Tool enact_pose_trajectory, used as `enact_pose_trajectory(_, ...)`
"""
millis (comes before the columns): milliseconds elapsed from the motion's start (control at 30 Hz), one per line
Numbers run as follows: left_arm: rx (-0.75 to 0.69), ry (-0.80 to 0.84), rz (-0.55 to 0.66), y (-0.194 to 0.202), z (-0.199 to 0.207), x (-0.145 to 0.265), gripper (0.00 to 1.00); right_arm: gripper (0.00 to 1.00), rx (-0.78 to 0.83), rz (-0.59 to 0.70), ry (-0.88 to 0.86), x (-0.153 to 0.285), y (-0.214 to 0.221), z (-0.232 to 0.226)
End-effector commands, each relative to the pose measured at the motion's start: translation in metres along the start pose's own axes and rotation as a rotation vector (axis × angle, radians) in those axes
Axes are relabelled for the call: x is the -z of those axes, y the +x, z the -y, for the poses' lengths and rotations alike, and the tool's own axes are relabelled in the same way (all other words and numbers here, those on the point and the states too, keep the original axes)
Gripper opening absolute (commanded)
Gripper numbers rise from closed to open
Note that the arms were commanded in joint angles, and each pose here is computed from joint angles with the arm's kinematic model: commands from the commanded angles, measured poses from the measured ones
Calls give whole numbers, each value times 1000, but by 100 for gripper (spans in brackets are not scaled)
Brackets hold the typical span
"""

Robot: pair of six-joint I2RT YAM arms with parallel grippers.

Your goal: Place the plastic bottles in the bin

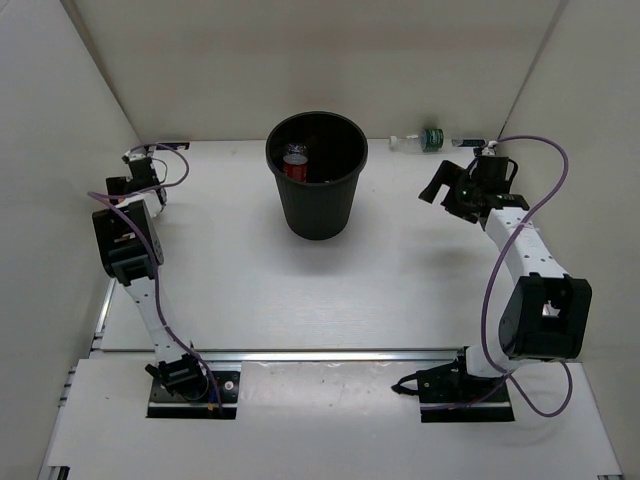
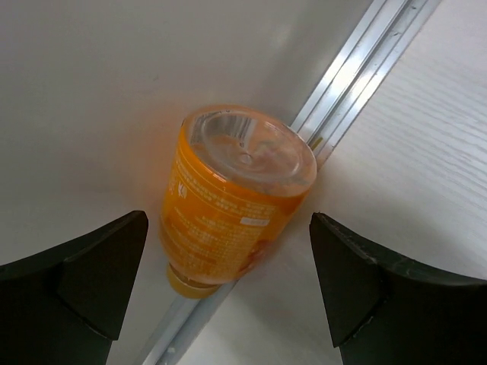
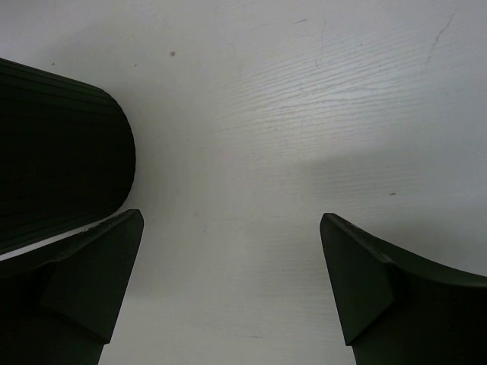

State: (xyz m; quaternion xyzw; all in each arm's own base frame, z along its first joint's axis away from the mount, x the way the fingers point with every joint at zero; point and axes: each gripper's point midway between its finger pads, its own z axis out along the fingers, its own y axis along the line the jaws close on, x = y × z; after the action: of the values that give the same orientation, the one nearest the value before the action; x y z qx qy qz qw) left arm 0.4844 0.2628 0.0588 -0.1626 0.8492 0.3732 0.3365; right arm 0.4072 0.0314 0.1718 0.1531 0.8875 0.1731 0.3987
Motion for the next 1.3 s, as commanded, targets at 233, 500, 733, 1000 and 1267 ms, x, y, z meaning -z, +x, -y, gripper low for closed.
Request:
enact_pose_trajectory(233,30,-95,34,-16,-20,-13,69,99,-12,36,-21,3,-14,-18)
enact_pose_trajectory(500,121,-84,165,-74,-49,42,43,99,1,82,-55,17,-15,-22)
enact_pose_trajectory(733,226,270,371,-174,-17,185,29,99,46,143,-79,28,-27,-18)
enact_pose_trajectory(1000,412,1112,633,-246,57,449,32,99,80,134,-93,25,-19,-9)
enact_pose_trajectory(1267,243,1414,536,-198,180,565,37,99,112,174,-115,31,-23,-17)
